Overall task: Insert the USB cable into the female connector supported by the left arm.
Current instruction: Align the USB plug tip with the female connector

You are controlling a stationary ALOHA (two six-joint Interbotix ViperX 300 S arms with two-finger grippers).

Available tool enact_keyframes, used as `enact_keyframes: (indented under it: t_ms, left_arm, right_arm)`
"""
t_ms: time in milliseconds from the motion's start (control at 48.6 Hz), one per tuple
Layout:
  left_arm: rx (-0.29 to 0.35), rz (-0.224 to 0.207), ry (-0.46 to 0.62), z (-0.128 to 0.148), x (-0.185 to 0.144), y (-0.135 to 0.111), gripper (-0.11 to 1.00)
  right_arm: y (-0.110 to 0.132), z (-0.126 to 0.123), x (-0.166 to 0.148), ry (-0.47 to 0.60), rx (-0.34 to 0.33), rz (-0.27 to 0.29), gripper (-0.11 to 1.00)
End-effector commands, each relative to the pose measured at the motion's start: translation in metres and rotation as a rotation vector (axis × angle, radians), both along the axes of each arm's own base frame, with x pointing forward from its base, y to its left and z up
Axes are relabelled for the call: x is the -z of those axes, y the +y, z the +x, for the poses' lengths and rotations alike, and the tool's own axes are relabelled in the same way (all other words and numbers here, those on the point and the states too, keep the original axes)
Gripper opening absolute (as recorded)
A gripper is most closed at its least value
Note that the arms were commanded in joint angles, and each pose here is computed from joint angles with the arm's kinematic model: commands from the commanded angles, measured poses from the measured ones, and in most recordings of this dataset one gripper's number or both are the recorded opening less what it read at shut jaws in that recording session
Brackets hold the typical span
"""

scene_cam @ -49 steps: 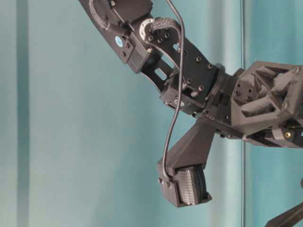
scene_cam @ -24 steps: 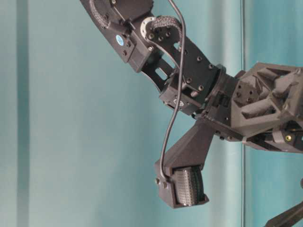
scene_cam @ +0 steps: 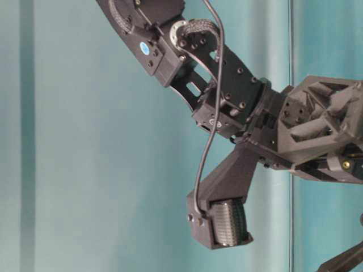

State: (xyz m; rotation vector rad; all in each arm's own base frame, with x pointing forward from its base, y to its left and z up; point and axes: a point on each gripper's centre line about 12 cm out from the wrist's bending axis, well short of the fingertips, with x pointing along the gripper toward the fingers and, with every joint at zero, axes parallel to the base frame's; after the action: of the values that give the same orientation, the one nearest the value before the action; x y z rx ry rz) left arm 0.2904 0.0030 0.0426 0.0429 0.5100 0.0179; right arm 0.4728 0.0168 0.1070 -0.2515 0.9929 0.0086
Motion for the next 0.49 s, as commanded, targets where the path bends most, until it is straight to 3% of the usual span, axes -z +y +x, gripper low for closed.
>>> enact_keyframes:
  t_ms: [0,474]
  left_arm:
    - [0.021,0.008,-0.012,0.0046,-0.0033,-0.0044,0.9]
    - [0.02,0.003,-0.018,0.005,-0.0051,-0.0048,0.9]
  right_arm:
    - [-0.0001,0.008,-0.0137,-0.044,-0.004,0.0,0.21]
    - [0.001,0.0127,-0.0166,-0.056,-0.008,-0.001,0.21]
